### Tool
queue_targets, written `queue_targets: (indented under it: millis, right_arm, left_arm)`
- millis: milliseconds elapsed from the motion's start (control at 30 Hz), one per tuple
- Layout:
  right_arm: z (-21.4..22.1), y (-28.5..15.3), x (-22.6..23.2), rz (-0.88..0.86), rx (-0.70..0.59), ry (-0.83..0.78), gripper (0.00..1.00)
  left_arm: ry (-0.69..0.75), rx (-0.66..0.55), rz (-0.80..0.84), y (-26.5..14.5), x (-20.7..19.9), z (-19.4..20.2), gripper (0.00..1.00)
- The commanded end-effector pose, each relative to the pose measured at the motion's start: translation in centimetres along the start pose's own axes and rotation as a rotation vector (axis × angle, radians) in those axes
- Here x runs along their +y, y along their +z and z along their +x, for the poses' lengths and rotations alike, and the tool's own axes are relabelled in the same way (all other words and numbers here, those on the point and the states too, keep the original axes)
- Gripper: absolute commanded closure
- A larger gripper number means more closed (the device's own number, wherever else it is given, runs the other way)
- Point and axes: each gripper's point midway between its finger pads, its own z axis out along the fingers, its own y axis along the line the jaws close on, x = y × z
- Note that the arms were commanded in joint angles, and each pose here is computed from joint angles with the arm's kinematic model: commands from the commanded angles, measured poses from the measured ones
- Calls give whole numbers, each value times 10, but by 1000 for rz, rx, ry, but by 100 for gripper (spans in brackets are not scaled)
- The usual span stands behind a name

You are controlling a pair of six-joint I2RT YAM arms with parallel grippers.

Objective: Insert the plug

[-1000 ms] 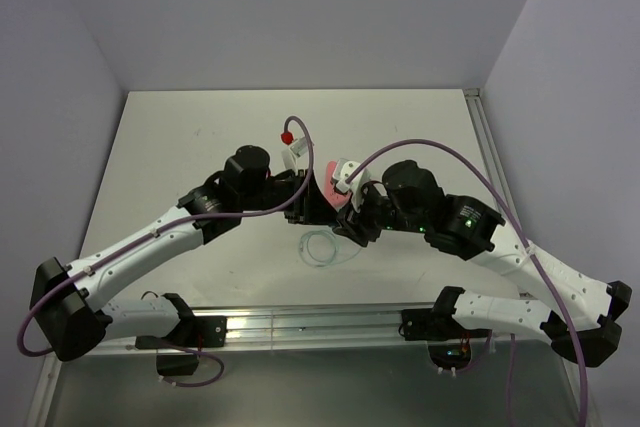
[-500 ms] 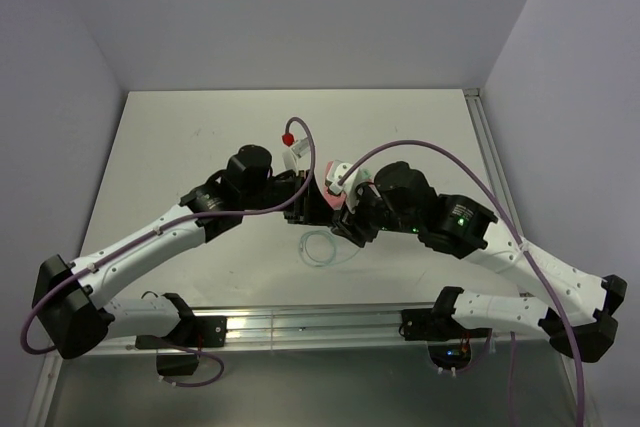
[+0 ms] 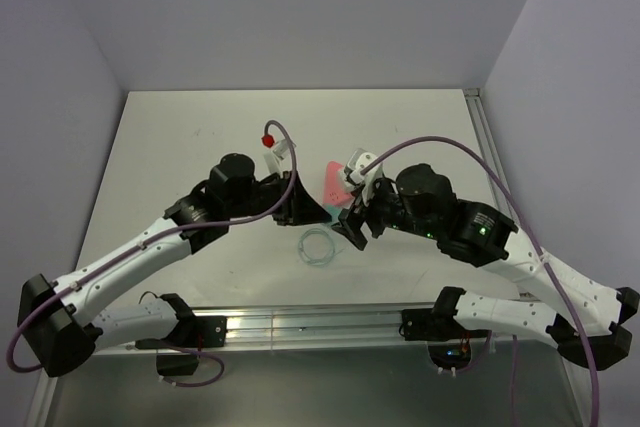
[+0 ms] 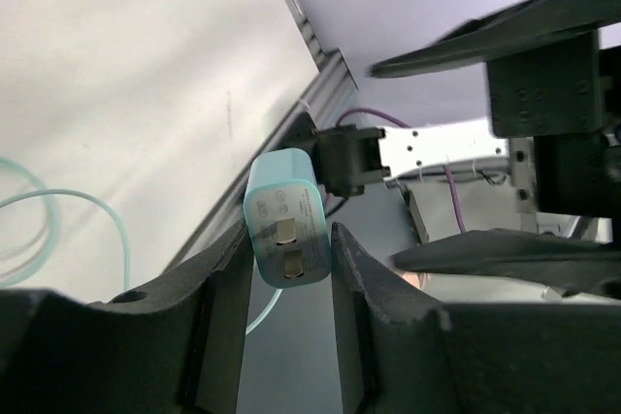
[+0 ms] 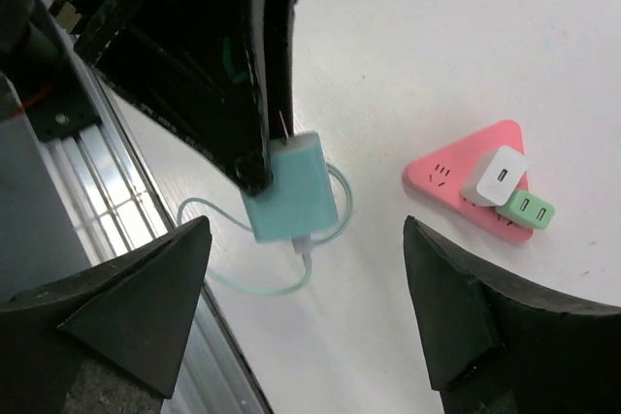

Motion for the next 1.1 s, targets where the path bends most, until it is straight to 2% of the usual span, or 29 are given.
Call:
queue_targets:
  millis: [0,33,100,133,200,233,267,300,367,433,567,700,767,1067]
  right_arm:
    - [-14,-9,-6,57,-77,93,13]
    - [-15,-13,-8,61,-89,101,11]
    - [-17,-15,-10,75,-106,215,10]
    - [-18,-14,-18,91,-109,271,12]
    - [-19,-12,-9,-7,-105,387,16]
    - [-20,-13,-20,2,-123,442,17]
    - [-30,-13,-20,-34,-169,471,17]
    - [-30,-13,3,-184,-158,529,18]
    - [-46,-13,8,-295,-218,588,21]
    - [-45,-9,17,-382,-203,608,25]
    - [-63,-12,22,-500,-274,623,29]
    - [-73,-21,33,-630,-317,666,31]
    - [-79,-24,34,-645,-348,659,32]
    - [-80,-16,32,-670,-358,691,47]
  left_arm:
    - [49,-132,19,-15,-3,-25,100]
    - [69,-150,17,-18,-1,-28,100]
    - [76,-166,12,-24,9,-27,100]
    - [126,-227,77,-32,-7,-37,100]
    - [153,-271,111,-42,-10,-39,100]
    - [178,-299,141,-46,-17,-43,100]
    - [197,-316,165,-49,-22,-44,100]
    - [215,-325,194,-54,-27,-40,100]
    - [248,-356,253,-60,-37,-40,100]
    - [256,-361,290,-64,-44,-39,100]
    - [278,-379,399,-73,-64,-37,100]
    - [279,-387,406,-74,-69,-40,100]
    - [279,-380,430,-74,-72,-39,100]
    - [276,-357,474,-71,-79,-40,100]
